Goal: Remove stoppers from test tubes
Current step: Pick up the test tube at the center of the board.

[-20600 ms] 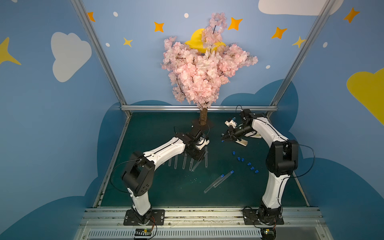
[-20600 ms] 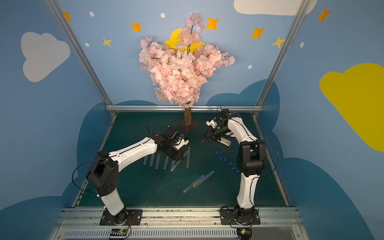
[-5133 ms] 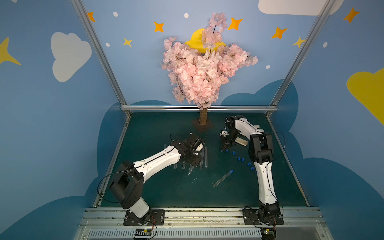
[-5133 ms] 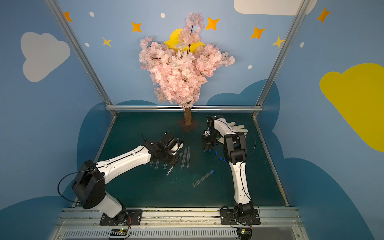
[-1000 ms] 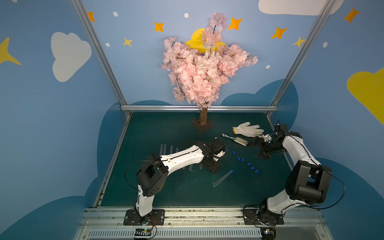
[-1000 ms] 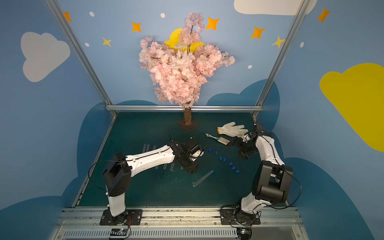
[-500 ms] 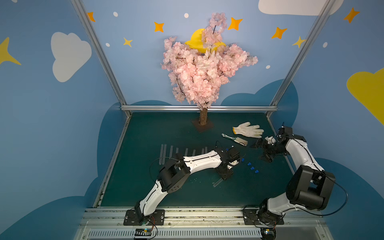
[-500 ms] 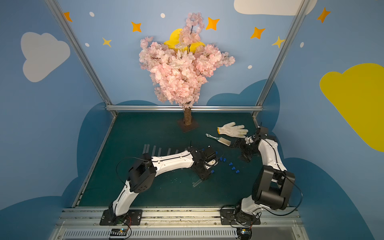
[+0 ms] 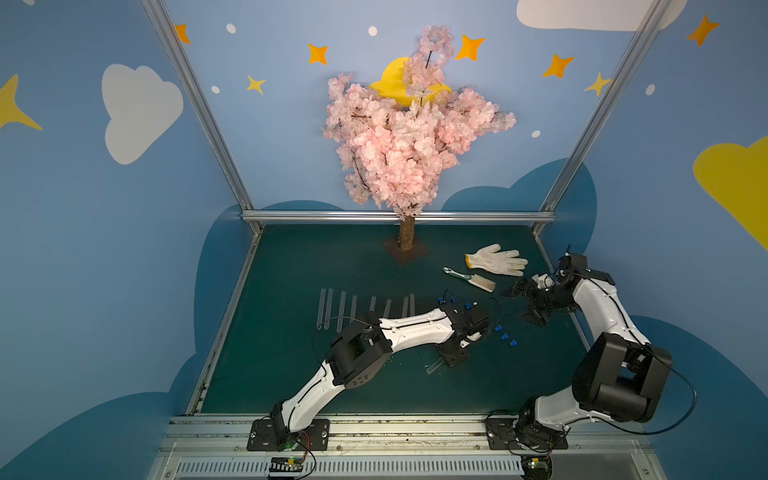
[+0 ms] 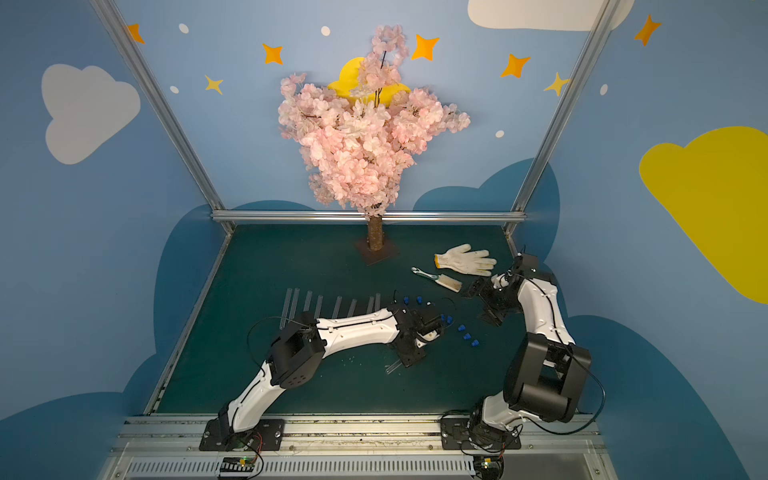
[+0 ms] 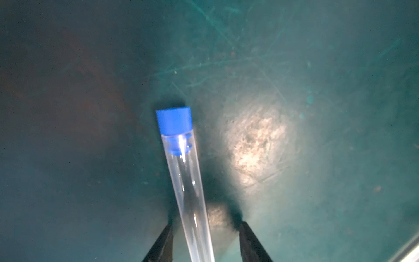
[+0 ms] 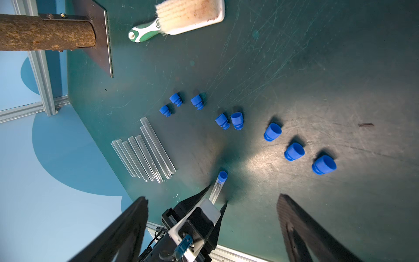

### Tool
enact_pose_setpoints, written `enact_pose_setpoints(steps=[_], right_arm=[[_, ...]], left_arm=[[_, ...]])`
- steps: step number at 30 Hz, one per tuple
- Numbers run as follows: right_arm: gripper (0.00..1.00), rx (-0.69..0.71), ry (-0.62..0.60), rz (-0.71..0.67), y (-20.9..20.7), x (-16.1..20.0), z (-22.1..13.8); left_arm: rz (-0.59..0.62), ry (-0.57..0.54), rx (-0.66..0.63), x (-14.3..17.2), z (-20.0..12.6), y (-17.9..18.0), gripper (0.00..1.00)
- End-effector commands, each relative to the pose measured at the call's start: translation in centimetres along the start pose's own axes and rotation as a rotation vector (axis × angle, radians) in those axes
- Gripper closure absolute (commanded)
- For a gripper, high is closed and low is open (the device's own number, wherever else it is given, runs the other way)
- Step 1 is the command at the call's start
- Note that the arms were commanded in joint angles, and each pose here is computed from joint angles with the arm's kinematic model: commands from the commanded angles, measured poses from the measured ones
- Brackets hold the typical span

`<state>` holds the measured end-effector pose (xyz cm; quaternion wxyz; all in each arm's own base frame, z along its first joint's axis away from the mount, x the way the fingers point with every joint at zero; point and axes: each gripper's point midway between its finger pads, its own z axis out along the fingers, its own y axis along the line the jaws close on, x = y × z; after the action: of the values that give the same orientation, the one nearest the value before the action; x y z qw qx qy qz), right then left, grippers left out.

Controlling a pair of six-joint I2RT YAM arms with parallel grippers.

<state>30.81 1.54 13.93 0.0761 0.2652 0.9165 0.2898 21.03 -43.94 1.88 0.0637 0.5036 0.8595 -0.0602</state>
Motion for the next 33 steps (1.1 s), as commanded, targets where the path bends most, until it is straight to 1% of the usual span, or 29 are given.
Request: enact_pose_setpoints(steps=[1,7,13,18,25,28,33], right_arm=[[0.11,-0.004,-0.027,-0.023,0.5,0.2,-1.3],[0.11,-0.002,-0.033,-0.019,0.3,0.2,-1.4],[0.11,-0.009,-0.037,-0.013,0.1,0.1,-1.4],[0.11,-0.011,-0.039,-0.009,-0.1,0.1,-1.3],[0.11,-0.014,-0.035,-0.001,-0.3,0.0,-1.1],[0.11,-0.016,-0.036,0.000,-0.4,0.0,-1.1],[0.11,-0.030,-0.036,0.003,-0.4,0.0,-0.9]], left_arm=[[0.014,0.075,-0.015,1.4,1.6,0.1,0.57],[0.019,0.079,-0.003,1.4,1.6,-0.1,0.62],[0.023,0.082,-0.002,1.5,1.7,-0.1,0.70],[0.017,0.081,-0.002,1.6,1.5,0.2,0.81],[-0.029,0.065,0.028,1.4,0.9,0.8,0.87],[-0.063,0.047,0.041,1.3,0.1,1.5,0.88],[-0.153,-0.049,0.093,0.5,-3.2,3.2,0.87]])
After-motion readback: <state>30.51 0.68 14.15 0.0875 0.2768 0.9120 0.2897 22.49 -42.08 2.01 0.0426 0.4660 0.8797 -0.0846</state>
